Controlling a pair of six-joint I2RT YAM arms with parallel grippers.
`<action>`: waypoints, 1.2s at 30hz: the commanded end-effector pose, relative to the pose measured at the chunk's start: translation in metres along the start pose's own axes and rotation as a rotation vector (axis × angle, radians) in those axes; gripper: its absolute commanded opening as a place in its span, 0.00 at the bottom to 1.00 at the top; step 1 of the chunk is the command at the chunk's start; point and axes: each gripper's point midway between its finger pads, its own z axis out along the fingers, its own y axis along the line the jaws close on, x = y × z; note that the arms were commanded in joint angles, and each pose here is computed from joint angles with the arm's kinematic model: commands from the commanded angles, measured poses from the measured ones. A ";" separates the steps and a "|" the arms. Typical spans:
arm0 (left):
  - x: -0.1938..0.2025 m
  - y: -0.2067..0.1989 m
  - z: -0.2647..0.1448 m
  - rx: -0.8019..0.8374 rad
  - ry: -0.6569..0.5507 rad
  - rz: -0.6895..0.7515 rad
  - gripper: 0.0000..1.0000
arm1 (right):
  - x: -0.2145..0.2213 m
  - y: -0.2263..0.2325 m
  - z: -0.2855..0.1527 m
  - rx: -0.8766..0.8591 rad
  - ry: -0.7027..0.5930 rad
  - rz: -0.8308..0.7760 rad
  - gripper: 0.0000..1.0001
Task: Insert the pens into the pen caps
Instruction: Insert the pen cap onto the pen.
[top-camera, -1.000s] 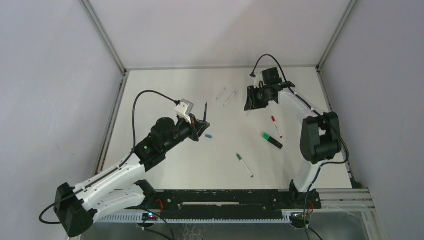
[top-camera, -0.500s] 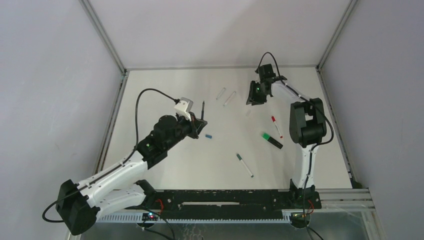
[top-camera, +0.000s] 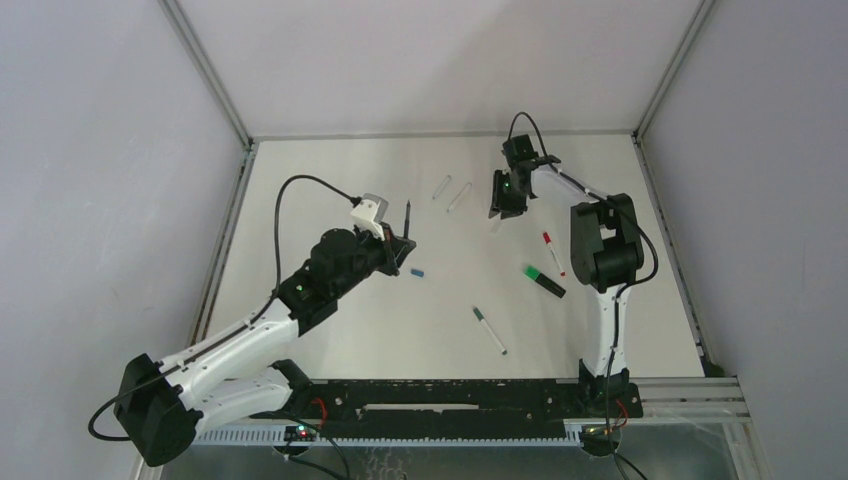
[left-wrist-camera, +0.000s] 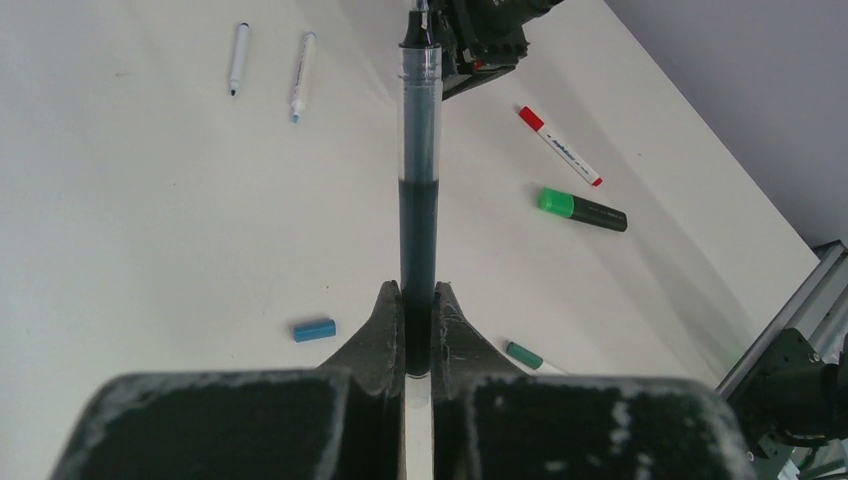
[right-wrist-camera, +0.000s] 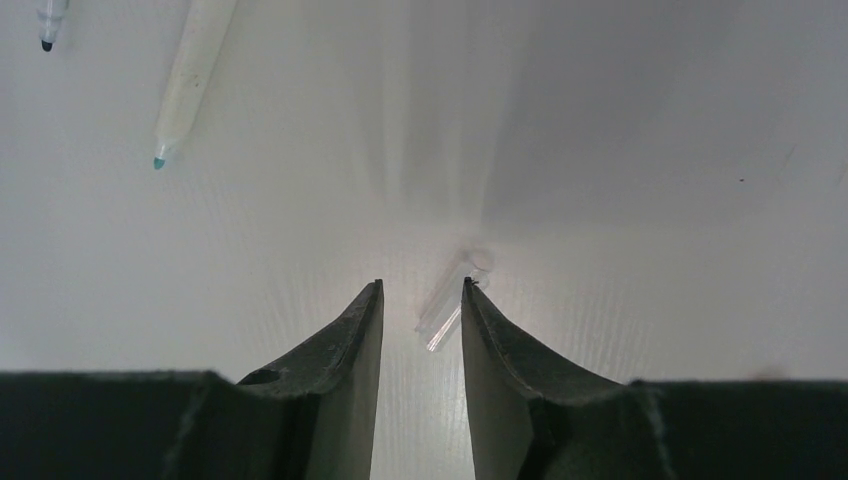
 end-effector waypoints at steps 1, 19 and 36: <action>-0.025 -0.005 -0.001 0.009 -0.073 -0.016 0.00 | 0.003 0.000 0.004 0.031 -0.003 0.009 0.42; -0.025 -0.004 -0.007 0.010 -0.088 -0.036 0.00 | 0.022 -0.010 0.017 0.082 0.041 -0.010 0.40; -0.023 -0.007 -0.010 0.025 -0.086 -0.064 0.00 | 0.043 0.000 0.017 0.034 0.097 -0.119 0.27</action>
